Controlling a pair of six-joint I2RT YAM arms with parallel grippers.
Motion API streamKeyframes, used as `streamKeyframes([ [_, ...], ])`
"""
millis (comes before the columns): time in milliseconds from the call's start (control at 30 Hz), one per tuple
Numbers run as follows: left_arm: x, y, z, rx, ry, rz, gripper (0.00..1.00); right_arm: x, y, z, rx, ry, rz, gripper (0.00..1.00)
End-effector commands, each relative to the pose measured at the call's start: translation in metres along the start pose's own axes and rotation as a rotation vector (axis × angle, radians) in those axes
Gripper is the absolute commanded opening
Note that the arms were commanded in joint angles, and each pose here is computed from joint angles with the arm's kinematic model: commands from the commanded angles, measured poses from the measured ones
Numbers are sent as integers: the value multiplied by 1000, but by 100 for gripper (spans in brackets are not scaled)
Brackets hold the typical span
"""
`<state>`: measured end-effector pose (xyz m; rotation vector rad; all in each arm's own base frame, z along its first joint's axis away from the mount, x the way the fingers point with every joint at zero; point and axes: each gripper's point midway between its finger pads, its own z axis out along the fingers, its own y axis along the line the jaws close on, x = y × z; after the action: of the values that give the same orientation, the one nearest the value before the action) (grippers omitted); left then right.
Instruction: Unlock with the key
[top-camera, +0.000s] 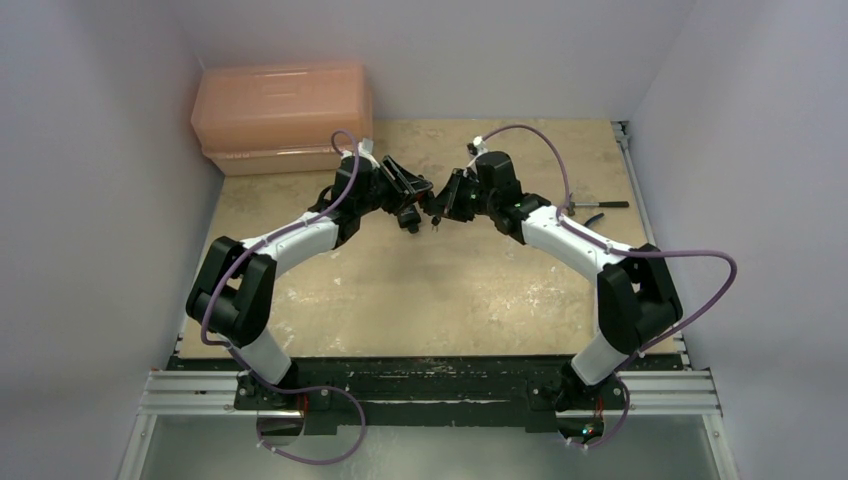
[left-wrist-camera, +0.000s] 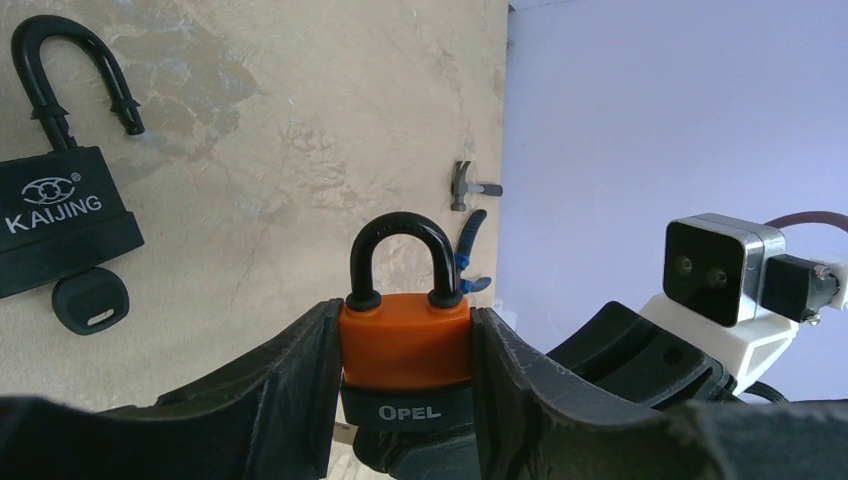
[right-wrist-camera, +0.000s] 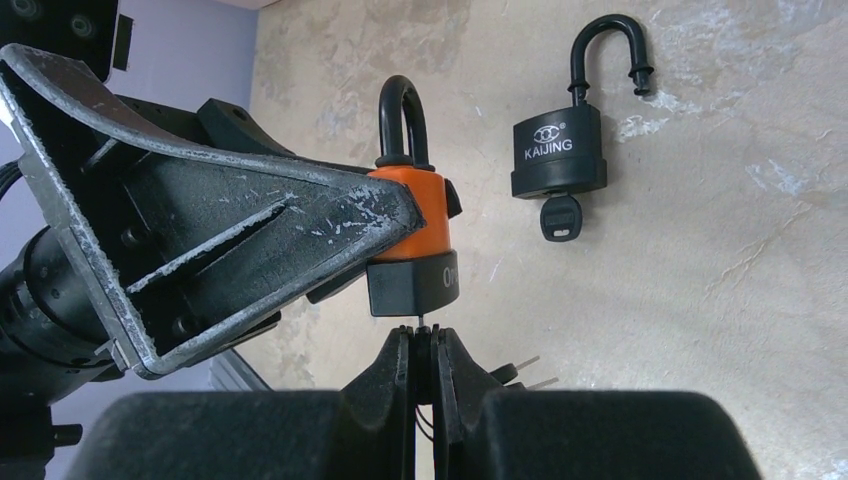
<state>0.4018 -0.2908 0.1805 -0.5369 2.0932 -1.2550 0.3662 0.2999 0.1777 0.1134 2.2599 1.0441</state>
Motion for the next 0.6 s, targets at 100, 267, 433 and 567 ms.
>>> streamKeyframes([
  [100, 33, -15, -12, 72, 147, 1, 0, -77, 20, -21, -33, -275, -103, 25],
  [267, 30, -9, -11, 50, 134, -7, 0, -65, 15, -21, -27, -226, -141, 43],
  [433, 26, -4, -11, 26, 114, -5, 0, -51, 14, -26, -43, -187, -158, 55],
  [567, 27, 0, -9, 15, 116, -8, 0, -42, 22, -33, -80, -157, -183, 62],
])
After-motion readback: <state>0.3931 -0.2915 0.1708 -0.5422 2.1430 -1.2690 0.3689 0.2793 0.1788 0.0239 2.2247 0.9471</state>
